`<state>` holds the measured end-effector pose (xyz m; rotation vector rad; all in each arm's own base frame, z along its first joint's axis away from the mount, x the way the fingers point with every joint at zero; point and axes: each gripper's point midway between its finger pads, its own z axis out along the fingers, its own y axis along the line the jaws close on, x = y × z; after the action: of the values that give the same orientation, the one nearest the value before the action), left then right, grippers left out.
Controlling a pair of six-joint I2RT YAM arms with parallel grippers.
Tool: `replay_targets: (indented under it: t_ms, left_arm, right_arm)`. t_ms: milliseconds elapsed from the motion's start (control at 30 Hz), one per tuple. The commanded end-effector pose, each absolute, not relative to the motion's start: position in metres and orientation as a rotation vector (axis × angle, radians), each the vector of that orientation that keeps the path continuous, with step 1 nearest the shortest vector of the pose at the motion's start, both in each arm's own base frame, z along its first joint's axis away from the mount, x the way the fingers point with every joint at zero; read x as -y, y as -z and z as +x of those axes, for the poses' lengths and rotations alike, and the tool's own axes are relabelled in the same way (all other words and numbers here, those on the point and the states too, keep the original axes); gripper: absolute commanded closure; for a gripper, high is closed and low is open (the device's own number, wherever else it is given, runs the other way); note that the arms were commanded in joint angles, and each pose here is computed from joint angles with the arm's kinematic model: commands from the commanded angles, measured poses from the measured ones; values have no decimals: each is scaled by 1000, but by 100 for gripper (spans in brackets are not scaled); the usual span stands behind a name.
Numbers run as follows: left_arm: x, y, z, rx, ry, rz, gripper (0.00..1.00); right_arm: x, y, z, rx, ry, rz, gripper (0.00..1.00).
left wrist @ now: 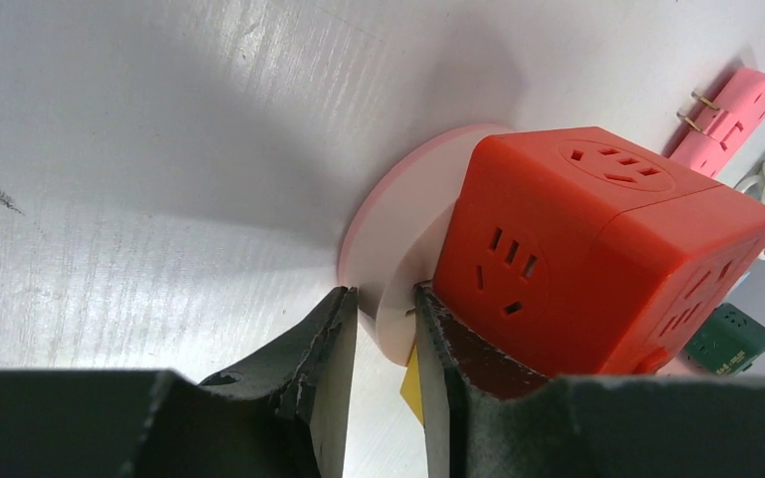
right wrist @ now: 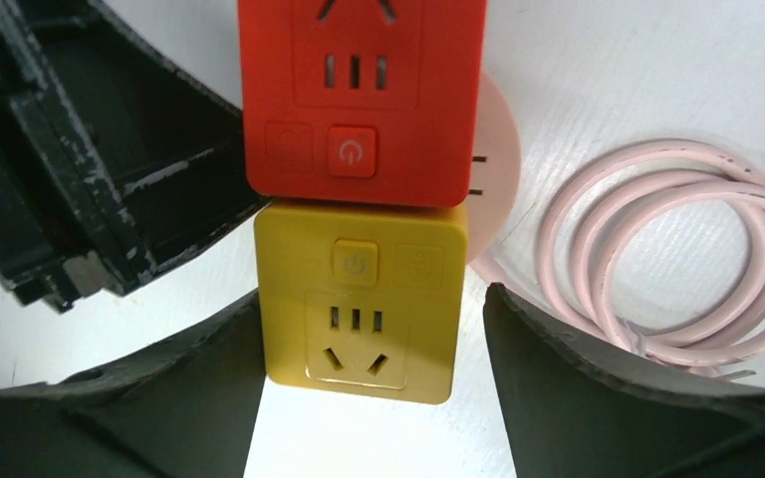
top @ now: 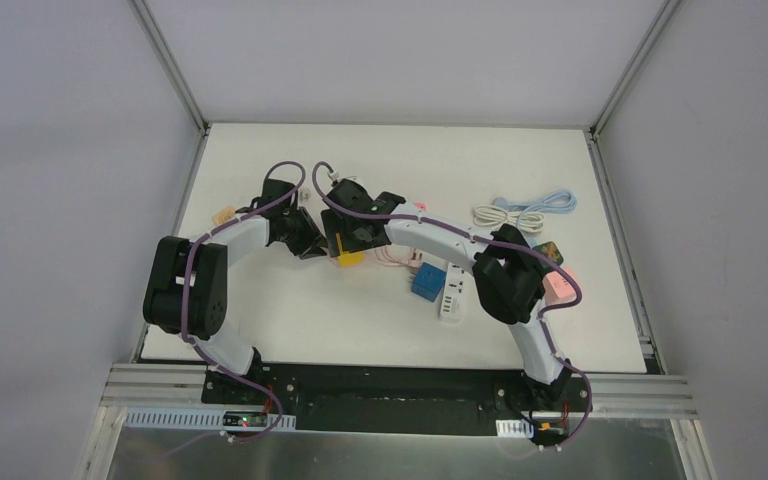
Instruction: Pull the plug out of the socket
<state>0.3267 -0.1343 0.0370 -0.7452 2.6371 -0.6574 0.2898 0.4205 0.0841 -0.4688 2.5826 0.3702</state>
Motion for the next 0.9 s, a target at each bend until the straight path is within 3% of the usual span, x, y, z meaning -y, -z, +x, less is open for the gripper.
replay_targets:
  t_ms: [0,100,300,367,467,633,867]
  left_arm:
    - [113,0,286,-2795,421,-838,72]
    - [113,4,282,-2811,419,-849,74]
    - [114,7,279,-2827,419,-858,76]
    - [113,9,277,-2838,409,-863,76]
    - [108,12,271,-2872,351,-879,76]
    - [105,18,266,-2896,319,-890,76]
    - [105,23,262,-2921,304,-896,76]
  right_arm:
    - [-412,-104,311,-2493,-290,-379,22]
    - [-407,-92,310,-2504,-264,-385,26]
    - [-421,-90,303,-2533,-356,-402,52]
    - [-424,-100,304,-2517,-380,-405,68]
    - [-432,-126,302,-2531,-506,-385,100]
    - [-443,-159,297,-2519,-767,-359,100]
    - [-438,-118,295,-2515,-556,-472,100]
